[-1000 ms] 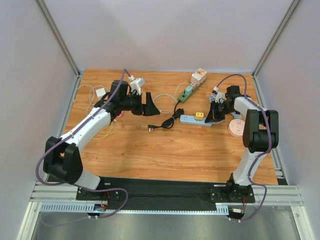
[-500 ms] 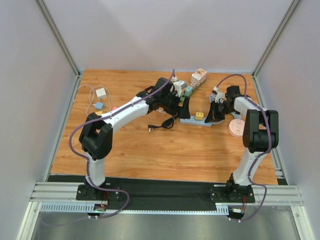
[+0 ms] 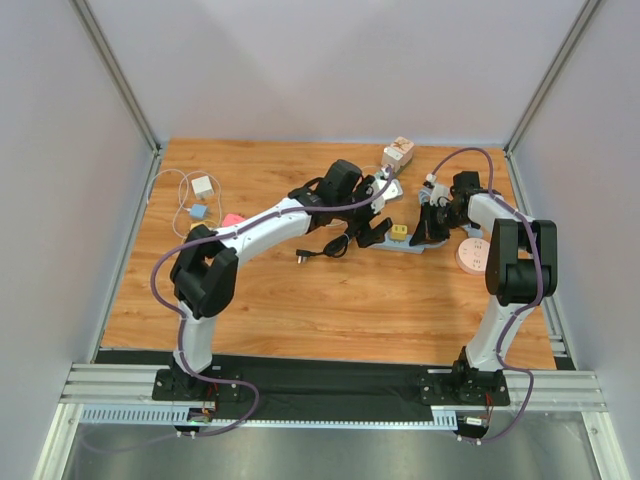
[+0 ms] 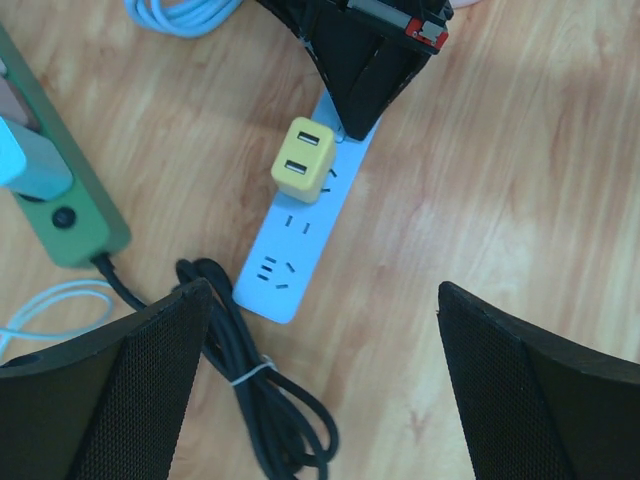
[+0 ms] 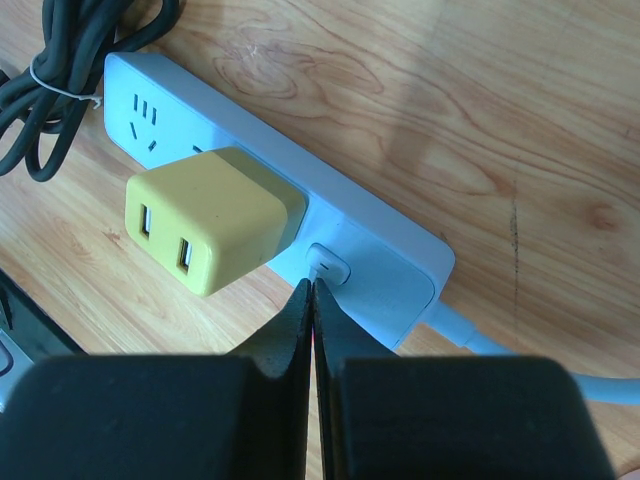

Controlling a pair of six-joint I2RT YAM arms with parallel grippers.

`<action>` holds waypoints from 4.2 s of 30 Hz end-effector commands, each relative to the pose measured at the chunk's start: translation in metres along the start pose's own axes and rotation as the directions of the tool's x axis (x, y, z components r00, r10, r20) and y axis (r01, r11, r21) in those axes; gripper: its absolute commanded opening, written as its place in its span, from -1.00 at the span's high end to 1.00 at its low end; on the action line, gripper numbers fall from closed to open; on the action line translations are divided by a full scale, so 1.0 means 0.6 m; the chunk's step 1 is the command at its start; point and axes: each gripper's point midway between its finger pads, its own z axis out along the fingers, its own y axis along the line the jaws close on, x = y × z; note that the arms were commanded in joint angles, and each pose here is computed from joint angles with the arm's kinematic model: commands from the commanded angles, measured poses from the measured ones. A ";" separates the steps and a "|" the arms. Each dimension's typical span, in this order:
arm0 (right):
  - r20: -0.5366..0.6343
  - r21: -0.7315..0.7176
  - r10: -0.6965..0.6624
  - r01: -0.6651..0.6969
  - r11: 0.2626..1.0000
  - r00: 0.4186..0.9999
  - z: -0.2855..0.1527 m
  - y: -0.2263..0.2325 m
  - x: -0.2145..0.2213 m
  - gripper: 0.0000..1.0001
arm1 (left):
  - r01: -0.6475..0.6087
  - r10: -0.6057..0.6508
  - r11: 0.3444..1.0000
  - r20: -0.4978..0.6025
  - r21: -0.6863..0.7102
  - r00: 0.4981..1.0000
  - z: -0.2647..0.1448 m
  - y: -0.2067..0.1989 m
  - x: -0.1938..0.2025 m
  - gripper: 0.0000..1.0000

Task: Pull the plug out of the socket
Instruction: Remove the plug from the socket.

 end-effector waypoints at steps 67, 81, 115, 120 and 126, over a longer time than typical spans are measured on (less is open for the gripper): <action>0.044 -0.003 -0.076 0.076 0.997 0.996 -0.026 0.016 -0.026 0.99 | -0.401 0.421 0.901 -0.114 0.163 0.900 0.148 0.004 0.014 1.00; -0.028 -0.147 -0.055 0.051 0.988 0.998 -0.013 0.042 -0.002 0.99 | 0.016 0.011 0.992 -0.208 0.128 0.978 0.095 -0.059 0.054 1.00; -0.278 -0.001 -0.020 0.020 1.000 0.960 0.061 0.023 0.079 0.99 | 0.080 -0.142 0.955 -0.202 -0.286 0.969 0.073 -0.035 0.065 1.00; -0.286 0.038 -0.012 0.024 0.999 0.958 0.066 0.013 0.083 0.99 | 0.050 -0.084 0.979 -0.173 -0.196 0.981 0.072 -0.069 0.040 1.00; -0.283 0.060 -0.020 0.038 0.998 0.959 0.067 0.013 0.080 0.99 | 0.322 -0.321 0.943 -0.026 0.080 0.947 0.067 -0.113 -0.015 1.00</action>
